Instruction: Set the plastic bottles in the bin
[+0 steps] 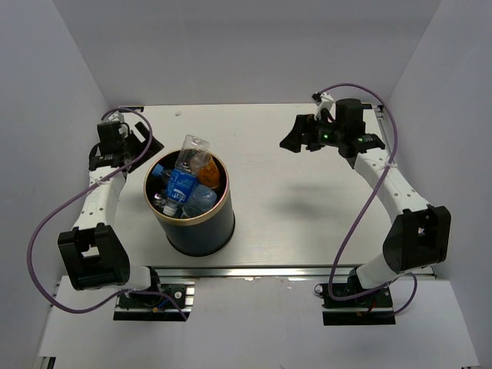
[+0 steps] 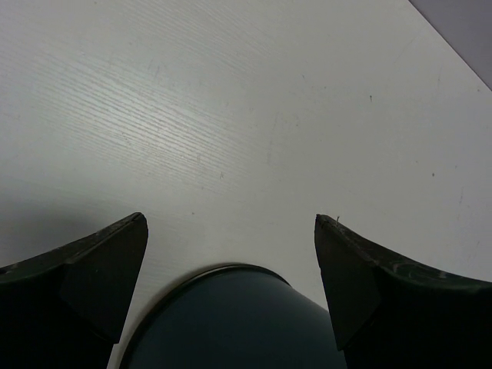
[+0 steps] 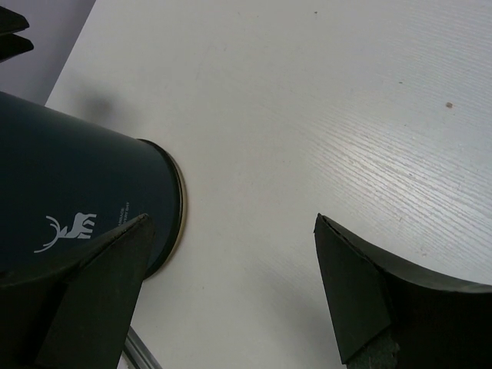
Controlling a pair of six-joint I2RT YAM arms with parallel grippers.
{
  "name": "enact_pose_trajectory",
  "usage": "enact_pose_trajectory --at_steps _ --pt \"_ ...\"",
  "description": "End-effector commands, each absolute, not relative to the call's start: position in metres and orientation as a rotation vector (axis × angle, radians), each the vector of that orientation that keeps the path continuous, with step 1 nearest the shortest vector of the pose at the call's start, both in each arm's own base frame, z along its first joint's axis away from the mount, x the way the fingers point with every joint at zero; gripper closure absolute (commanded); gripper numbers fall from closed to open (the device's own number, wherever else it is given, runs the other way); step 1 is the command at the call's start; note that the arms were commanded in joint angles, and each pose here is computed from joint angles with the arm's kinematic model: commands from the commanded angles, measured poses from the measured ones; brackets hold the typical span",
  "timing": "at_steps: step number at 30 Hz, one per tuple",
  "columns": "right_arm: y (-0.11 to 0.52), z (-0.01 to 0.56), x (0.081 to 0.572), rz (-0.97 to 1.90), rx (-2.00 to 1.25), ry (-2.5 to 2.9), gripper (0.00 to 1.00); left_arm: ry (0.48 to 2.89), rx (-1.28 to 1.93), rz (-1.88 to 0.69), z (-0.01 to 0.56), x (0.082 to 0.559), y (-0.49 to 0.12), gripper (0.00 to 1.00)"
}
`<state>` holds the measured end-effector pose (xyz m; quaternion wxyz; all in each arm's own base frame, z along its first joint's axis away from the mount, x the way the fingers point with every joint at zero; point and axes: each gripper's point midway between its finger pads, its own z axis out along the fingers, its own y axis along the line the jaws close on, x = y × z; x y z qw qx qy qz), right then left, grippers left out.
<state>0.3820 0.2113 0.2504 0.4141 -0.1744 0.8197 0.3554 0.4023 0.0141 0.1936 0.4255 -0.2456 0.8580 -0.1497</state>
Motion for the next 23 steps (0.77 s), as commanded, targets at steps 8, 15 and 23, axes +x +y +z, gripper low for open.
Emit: enact_pose_trajectory --at_steps 8,15,23 --pt "0.214 0.246 0.392 0.945 -0.379 2.047 0.1 2.116 -0.558 -0.427 0.204 0.392 0.017 0.02" --pt "0.212 0.244 0.392 0.933 -0.348 2.038 0.11 2.128 -0.548 -0.429 0.2 0.394 0.017 0.02" --pt "0.204 0.247 0.393 0.898 -0.314 2.022 0.1 2.117 -0.546 -0.416 0.202 0.395 0.02 0.02"
